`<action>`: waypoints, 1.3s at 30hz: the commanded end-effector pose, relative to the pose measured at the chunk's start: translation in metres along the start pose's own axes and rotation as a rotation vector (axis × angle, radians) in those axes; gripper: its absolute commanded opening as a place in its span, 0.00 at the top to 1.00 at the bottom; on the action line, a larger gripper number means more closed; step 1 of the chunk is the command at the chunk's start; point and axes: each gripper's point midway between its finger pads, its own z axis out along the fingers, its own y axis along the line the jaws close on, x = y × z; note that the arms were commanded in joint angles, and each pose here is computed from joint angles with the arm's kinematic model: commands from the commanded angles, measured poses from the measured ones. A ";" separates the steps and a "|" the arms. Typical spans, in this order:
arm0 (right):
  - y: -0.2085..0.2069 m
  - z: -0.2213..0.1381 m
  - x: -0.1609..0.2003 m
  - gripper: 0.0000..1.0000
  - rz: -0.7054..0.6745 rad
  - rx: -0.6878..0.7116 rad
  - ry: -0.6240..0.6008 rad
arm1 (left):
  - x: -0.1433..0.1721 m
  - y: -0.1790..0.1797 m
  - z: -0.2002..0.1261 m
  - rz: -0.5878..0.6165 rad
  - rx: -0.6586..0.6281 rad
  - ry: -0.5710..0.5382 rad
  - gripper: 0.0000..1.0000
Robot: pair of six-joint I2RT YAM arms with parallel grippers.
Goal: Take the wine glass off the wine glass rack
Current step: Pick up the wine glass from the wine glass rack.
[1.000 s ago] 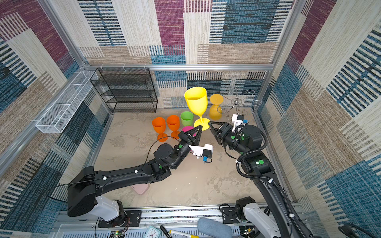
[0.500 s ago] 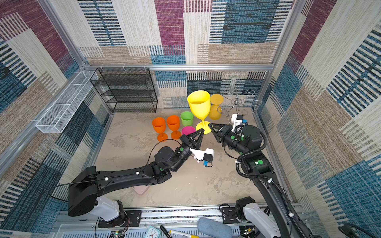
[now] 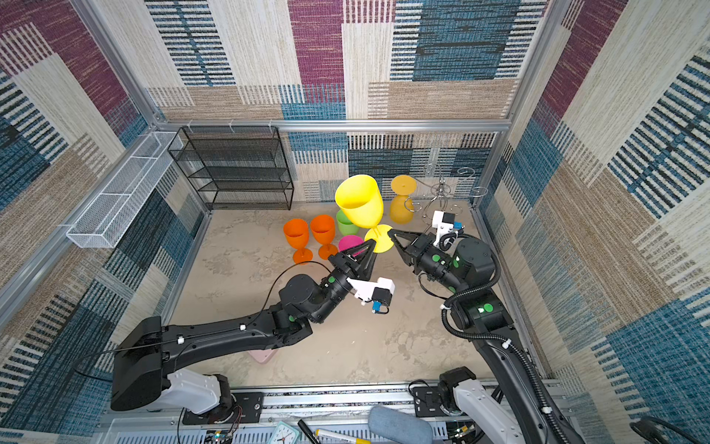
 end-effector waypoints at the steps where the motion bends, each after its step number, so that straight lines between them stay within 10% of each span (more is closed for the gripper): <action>1: -0.009 0.000 -0.005 1.00 -0.010 0.019 -0.037 | 0.010 0.039 -0.008 -0.163 -0.083 0.057 0.64; 10: -0.010 -0.004 -0.007 1.00 -0.033 -0.021 -0.073 | 0.054 0.039 -0.047 -0.464 0.143 0.308 0.10; 25: -0.033 0.002 -0.014 1.00 -0.095 0.025 -0.116 | 0.066 0.086 -0.094 -0.977 0.446 0.281 0.10; 39: -0.059 -0.001 -0.022 1.00 -0.188 0.122 -0.172 | 0.032 0.088 -0.064 -1.084 0.673 0.178 0.16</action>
